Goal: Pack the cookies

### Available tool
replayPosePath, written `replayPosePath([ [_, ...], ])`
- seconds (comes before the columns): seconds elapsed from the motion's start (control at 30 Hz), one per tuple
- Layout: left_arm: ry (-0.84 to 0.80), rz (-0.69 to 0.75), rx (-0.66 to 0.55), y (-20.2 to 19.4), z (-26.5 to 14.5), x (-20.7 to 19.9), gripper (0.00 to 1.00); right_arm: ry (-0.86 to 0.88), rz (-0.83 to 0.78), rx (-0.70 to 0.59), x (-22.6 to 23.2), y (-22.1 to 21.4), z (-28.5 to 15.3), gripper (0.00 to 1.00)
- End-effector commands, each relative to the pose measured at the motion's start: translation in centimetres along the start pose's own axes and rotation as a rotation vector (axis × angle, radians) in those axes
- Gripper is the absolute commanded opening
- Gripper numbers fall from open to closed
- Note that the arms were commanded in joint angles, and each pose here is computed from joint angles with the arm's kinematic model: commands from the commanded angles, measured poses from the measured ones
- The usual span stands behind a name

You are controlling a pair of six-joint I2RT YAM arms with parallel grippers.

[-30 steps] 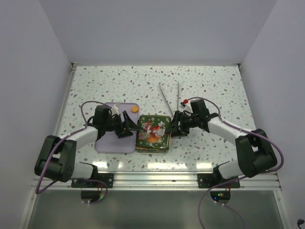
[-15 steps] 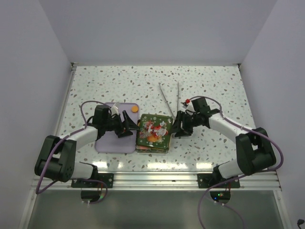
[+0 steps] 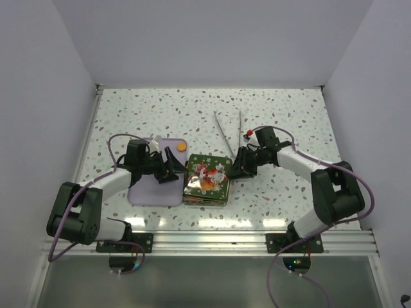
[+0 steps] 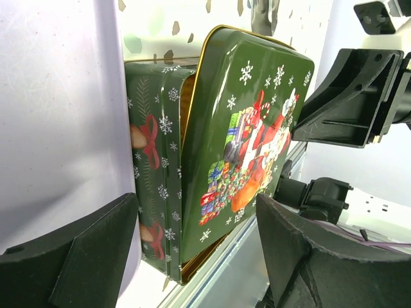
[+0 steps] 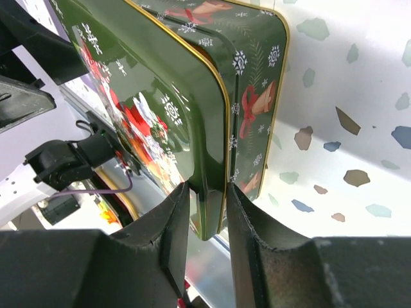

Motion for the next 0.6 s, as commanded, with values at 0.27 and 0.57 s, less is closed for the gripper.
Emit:
replayPosePath([
  [0.27, -0.013, 0.024, -0.033, 1.1, -0.2, -0.7, 0.79, 0.033, -0.044, 0.02, 0.6, 1.6, 0.6, 0.28],
  [0.57, -0.012, 0.004, -0.049, 1.2, -0.1, -0.6, 0.79, 0.019, -0.03, 0.062, -0.4, 1.9, 1.8, 0.27],
])
Point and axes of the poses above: each gripper's point midway between its finger pads, its own z axis out along the fingers, its own x axis along the line the jaws close on, y = z × x, the point moved 5 cm from there along -z, back along the fingers, and after that the axes turned 3 degrees about -z, right-handed, at the moved point
